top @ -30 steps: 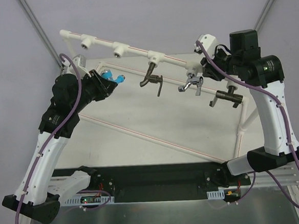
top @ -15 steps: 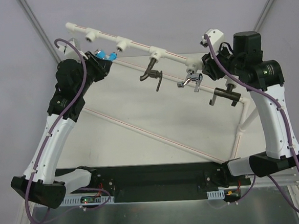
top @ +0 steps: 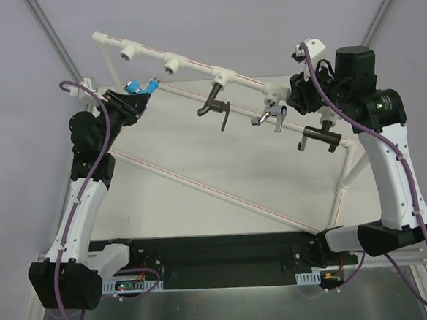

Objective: Install the water faucets

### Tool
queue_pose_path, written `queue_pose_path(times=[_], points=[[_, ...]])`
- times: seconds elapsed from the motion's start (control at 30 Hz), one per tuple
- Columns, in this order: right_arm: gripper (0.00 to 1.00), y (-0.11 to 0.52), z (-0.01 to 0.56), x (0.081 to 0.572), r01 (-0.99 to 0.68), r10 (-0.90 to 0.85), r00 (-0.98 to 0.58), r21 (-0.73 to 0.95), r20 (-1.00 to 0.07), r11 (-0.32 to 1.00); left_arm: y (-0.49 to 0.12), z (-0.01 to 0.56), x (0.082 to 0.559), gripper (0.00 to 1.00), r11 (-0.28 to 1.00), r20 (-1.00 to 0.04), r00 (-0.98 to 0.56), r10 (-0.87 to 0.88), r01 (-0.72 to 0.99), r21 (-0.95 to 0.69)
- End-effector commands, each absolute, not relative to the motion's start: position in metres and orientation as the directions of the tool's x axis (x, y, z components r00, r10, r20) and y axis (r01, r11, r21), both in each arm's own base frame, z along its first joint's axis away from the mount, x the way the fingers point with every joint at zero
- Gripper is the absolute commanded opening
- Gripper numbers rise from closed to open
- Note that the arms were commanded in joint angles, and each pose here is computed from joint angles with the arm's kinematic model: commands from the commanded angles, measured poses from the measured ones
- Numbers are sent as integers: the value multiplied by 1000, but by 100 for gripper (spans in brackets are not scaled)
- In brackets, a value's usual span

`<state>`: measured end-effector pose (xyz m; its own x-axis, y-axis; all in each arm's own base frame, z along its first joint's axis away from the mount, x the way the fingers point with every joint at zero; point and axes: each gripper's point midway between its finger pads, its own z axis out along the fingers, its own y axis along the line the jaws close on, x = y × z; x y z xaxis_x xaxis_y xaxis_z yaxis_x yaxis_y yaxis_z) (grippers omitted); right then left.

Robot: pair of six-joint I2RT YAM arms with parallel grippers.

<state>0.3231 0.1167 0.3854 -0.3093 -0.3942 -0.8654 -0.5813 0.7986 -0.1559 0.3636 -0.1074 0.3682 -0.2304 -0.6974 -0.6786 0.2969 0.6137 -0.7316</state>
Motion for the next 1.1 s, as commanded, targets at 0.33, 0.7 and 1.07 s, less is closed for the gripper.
queue_pose_path(times=[0.33, 0.7, 1.07], points=[[1, 149, 410, 349, -508, -175, -324, 15, -930, 861, -115, 436, 339, 0, 514, -648, -120, -752, 508, -691], [1, 150, 396, 343, -492, -140, -334, 46, -932, 869, -121, 425, 355, 0, 419, -568, -183, -802, 505, -754], [2, 145, 396, 342, -479, -165, -323, 11, -932, 878, -118, 414, 376, 0, 374, -504, -209, -838, 453, -810]])
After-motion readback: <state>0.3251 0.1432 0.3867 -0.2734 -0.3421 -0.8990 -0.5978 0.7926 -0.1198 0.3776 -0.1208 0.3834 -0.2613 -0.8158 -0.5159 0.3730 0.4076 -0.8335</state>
